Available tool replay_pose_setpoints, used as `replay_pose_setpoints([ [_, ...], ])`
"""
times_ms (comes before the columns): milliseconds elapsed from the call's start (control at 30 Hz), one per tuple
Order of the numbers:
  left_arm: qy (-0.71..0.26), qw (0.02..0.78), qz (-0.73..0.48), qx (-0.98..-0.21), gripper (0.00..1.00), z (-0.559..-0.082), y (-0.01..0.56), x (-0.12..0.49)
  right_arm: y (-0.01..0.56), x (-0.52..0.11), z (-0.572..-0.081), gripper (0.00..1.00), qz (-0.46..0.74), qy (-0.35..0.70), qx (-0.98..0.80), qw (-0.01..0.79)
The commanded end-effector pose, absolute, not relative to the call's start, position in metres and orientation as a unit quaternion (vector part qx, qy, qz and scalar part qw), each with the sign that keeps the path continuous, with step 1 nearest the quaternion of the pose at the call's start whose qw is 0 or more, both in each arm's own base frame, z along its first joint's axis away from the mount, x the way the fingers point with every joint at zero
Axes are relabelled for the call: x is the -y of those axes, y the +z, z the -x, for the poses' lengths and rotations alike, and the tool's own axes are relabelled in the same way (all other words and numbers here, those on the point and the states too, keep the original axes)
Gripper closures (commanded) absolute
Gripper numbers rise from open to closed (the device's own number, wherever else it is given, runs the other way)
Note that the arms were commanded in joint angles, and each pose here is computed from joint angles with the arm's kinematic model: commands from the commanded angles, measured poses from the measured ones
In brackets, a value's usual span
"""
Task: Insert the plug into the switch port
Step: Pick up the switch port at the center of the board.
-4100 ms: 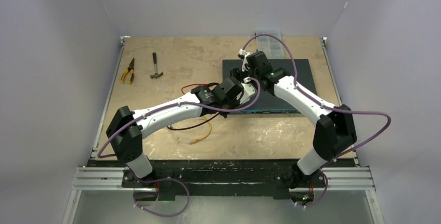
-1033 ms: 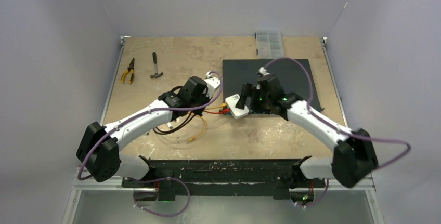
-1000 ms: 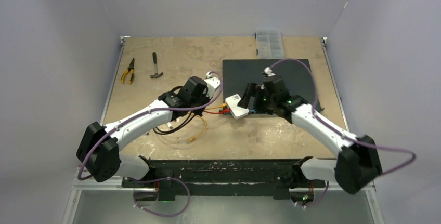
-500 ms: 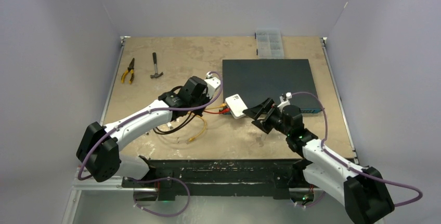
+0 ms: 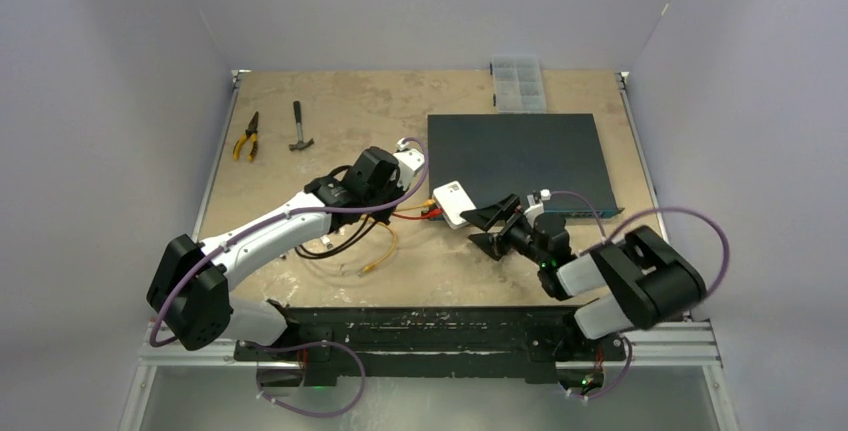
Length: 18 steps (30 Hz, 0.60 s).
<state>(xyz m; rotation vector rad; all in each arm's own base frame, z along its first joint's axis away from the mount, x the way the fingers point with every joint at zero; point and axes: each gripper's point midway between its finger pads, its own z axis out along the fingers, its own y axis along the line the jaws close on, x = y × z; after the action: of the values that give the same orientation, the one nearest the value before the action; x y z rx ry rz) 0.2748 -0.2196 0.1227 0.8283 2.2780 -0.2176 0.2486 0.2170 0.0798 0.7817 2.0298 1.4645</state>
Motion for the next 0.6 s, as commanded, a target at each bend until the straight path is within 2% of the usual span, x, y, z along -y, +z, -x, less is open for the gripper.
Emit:
replay_pose_setpoints([
  [0,-0.097,0.363,-0.31,-0.873,1.0,-0.279,0.131,0.224,0.12,-0.23,-0.258,0.06,-0.253,0.625,-0.683,0.28],
  [133,-0.097,0.362,-0.31,-0.874,1.0,-0.279,0.131,0.224,0.119,-0.232,-0.259,0.15,-0.262,0.662,-0.649,0.268],
  [267,-0.097,0.363,-0.309,-0.874,1.0,-0.279,0.13,0.223,0.112,-0.234,-0.256,0.15,-0.272,0.691,-0.626,0.239],
  [367,-0.097,0.363,-0.31,-0.873,1.0,-0.279,0.13,0.224,0.11,-0.236,-0.258,0.17,-0.265,0.688,-0.629,0.248],
  [567,-0.098,0.36,-0.311,-0.874,1.0,-0.279,0.128,0.225,0.116,-0.237,-0.261,0.38,-0.259,0.687,-0.628,0.257],
])
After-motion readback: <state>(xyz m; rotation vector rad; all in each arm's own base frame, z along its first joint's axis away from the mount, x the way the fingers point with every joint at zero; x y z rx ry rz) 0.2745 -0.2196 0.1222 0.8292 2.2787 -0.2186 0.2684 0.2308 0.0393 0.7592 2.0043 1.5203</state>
